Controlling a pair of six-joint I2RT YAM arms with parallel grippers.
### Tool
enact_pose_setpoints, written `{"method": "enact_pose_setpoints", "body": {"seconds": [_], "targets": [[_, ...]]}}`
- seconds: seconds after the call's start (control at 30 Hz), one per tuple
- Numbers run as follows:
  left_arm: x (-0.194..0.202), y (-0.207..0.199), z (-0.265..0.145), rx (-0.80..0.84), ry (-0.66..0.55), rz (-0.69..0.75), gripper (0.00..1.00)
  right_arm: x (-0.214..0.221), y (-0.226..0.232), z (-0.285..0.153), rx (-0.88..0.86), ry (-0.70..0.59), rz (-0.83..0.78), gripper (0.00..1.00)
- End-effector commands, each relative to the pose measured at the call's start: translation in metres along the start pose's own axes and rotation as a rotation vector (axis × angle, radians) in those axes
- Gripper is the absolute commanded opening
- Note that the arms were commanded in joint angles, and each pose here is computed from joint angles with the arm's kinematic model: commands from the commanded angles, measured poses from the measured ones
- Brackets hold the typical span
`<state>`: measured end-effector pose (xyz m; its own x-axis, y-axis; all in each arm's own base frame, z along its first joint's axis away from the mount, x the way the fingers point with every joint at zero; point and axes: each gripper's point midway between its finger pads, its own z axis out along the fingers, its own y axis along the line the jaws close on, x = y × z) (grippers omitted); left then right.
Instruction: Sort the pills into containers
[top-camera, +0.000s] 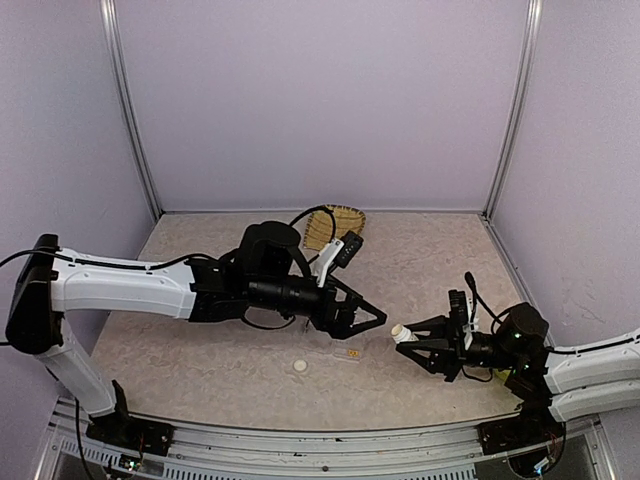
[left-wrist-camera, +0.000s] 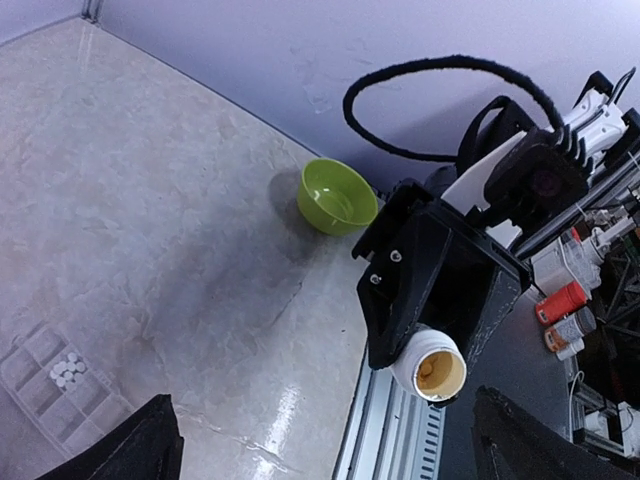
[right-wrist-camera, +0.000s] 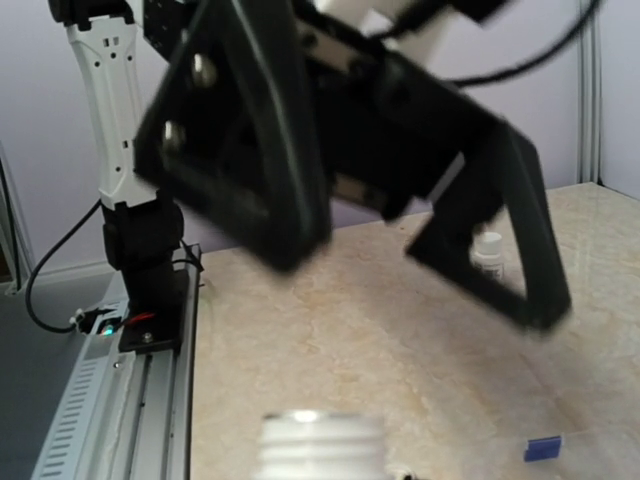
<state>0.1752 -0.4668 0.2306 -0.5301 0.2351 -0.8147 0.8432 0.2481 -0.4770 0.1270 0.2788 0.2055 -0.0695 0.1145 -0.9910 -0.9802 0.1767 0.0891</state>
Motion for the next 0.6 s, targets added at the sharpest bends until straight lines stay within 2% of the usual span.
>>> {"method": "enact_pose_setpoints", "body": {"seconds": [0.0,0.4,0.57], "targets": [[-0.002,-0.026,0.017,0.118,0.043,0.003,0.96,-0.016,0.002,0.002,-0.017,-0.044,-0.026,0.00],[0.003,-0.046,0.040,0.190,0.114,0.009,0.68,-0.012,-0.003,0.005,0.004,-0.026,-0.016,0.00],[0.013,-0.039,0.044,0.146,0.144,0.011,0.67,-0.011,-0.004,0.004,0.013,-0.026,-0.018,0.00]]}}
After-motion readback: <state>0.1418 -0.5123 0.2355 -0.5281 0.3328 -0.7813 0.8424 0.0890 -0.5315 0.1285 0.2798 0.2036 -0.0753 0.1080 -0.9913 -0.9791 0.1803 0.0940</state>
